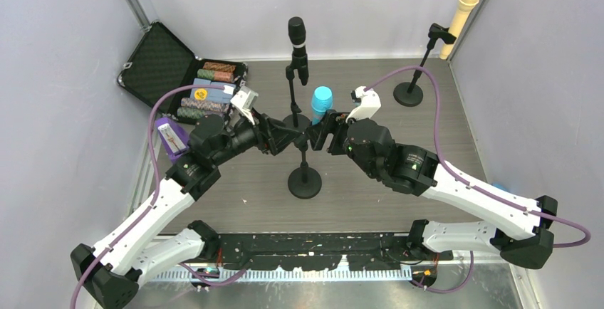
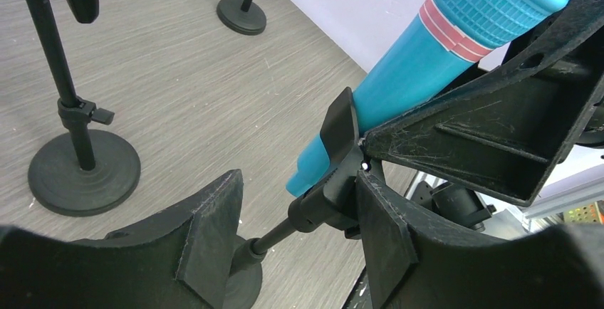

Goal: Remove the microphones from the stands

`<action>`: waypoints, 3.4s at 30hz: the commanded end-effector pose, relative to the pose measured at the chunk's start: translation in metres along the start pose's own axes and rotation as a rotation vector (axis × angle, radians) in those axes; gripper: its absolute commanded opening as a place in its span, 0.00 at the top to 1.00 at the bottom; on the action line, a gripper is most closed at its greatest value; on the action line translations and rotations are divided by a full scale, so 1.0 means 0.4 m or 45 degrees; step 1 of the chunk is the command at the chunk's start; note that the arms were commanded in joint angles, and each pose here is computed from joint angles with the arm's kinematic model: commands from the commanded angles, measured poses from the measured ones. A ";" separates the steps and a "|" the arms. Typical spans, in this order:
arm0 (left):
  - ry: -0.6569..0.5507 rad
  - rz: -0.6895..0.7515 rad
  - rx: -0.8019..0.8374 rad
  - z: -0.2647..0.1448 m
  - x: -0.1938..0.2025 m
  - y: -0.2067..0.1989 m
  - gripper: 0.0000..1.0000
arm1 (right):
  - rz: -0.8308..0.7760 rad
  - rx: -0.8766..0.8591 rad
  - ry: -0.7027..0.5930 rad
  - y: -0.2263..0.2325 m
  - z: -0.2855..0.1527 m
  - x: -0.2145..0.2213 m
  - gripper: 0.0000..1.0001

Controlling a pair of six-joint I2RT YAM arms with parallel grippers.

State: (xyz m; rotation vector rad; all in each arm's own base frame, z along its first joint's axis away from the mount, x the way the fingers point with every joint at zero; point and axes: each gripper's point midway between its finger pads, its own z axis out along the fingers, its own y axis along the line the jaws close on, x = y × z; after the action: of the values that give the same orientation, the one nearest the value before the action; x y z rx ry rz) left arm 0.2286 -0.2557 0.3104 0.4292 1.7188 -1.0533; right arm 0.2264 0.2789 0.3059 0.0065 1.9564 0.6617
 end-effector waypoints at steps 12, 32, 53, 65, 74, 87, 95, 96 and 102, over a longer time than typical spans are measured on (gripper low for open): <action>0.546 -0.016 -0.209 -0.051 0.317 0.112 0.41 | -0.466 0.273 0.457 -0.185 -0.017 0.253 0.25; 0.596 -0.019 -0.240 -0.060 0.391 0.132 0.43 | -0.471 0.300 0.492 -0.212 -0.011 0.315 0.25; 0.526 -0.021 -0.290 -0.048 0.389 0.155 0.35 | -0.246 0.120 0.255 -0.091 -0.011 0.177 0.11; 0.330 0.050 -0.264 -0.031 0.239 0.113 0.18 | -0.204 -0.002 0.147 -0.004 0.021 0.067 0.12; 0.241 0.094 -0.154 -0.048 0.189 0.062 0.09 | -0.194 -0.006 0.128 -0.040 0.069 0.022 0.18; 0.103 0.144 0.081 -0.040 0.147 -0.017 0.02 | -0.308 -0.167 0.184 -0.005 0.100 0.035 0.26; 0.119 0.246 0.002 -0.001 0.167 -0.003 0.02 | -0.353 -0.139 0.147 -0.017 0.106 0.021 0.23; 0.121 0.268 -0.013 0.004 0.168 -0.002 0.02 | -0.364 -0.134 0.142 -0.018 0.108 0.017 0.23; 0.099 0.334 -0.126 0.015 0.170 0.030 0.07 | -0.387 -0.139 0.158 -0.017 0.114 0.023 0.24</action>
State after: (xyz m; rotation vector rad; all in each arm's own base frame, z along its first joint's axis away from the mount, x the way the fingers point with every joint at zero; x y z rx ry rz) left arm 0.1933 -0.2704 0.2206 0.6761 1.8189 -0.8637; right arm 0.2531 0.2902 0.2544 -0.4016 2.0577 0.5542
